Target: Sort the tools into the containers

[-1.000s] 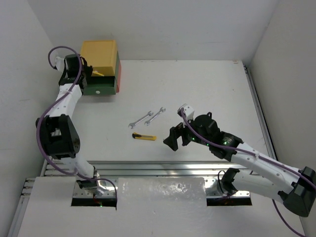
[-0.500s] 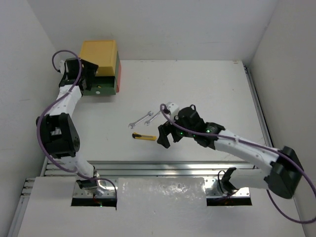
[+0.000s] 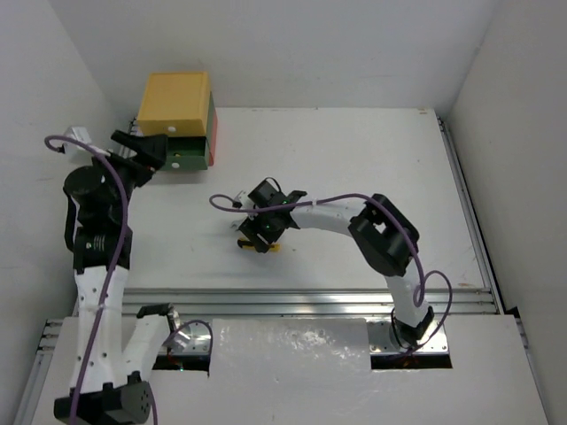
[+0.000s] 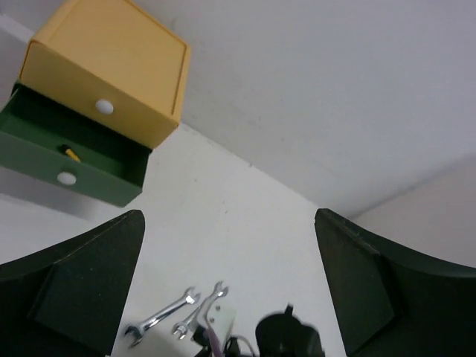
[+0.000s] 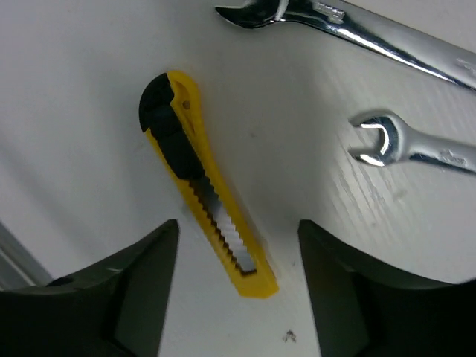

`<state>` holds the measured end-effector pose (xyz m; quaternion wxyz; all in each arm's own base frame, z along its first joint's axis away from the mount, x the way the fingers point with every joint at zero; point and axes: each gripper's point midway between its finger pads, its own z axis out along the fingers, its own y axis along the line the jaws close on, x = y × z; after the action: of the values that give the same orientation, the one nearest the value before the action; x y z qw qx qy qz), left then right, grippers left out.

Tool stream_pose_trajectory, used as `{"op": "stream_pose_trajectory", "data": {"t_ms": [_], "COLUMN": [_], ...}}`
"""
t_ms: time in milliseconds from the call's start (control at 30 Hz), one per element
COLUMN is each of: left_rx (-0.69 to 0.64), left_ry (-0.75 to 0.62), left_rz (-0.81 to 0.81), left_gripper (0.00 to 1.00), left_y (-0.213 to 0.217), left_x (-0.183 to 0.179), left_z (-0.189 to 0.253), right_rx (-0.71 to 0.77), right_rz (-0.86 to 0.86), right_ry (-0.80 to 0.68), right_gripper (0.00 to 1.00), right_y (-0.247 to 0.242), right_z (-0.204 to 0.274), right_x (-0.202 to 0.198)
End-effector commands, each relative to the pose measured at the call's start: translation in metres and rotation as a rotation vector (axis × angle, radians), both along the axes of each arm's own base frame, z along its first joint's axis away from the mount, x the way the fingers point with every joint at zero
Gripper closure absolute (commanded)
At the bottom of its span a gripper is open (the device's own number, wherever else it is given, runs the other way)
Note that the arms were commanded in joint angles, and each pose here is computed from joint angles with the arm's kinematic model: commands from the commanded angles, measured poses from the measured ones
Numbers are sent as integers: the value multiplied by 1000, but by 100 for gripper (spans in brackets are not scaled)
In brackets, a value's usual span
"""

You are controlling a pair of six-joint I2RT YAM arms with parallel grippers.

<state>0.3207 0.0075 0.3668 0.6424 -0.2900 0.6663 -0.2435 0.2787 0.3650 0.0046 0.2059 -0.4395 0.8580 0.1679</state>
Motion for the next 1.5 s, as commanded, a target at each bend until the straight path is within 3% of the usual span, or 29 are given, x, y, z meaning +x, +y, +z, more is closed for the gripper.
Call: {"op": "stream_pose_trajectory", "data": {"t_ms": [0, 167, 267, 367, 400, 567, 633, 833, 967, 1200, 1267, 1367, 1400, 1467], "left_rx": [132, 162, 135, 96, 82, -17, -120, -361, -409, -431, -416, -410, -407, -395], "left_ry": [117, 201, 219, 226, 217, 159, 161, -10, -52, -5, 24, 57, 63, 99], "left_rz": [-130, -173, -212, -245, -249, -355, -435, -567, -633, -704, -688, -689, -707, -720], "left_gripper": [4, 4, 4, 4, 4, 4, 4, 4, 4, 13, 18, 43, 56, 69], "left_y": [-15, -20, -28, -36, -38, -63, -81, -120, -153, -194, -203, -214, -221, -230], "left_x": [-13, -25, -30, -36, -39, -51, -60, -79, -88, -83, -78, -73, -74, -72], "left_z": [-57, -97, -116, -130, -131, -150, -168, -154, -128, -118, -122, -130, -129, -137], "right_rx": [-50, -124, -153, -102, -62, 123, 210, 471, 662, 714, 721, 737, 741, 748], "right_rz": [96, 115, 132, 117, 106, 29, -33, -89, -40, -26, -27, -19, -19, -28], "right_ry": [-36, -14, 16, -28, -57, -131, -160, -193, -225, -252, -260, -268, -273, -287], "right_gripper": [37, 59, 79, 88, 100, 100, 100, 100, 100, 100, 100, 100, 100, 100], "right_y": [12, 4, -4, -7, -2, -6, -11, -5, 4, 11, 11, 10, 10, 8], "right_z": [0, -27, -39, -29, -22, 35, 64, 125, 183, 219, 224, 231, 233, 237], "right_x": [3, -14, -27, -34, -31, -41, -44, -56, -69, -72, -72, -76, -76, -75]}}
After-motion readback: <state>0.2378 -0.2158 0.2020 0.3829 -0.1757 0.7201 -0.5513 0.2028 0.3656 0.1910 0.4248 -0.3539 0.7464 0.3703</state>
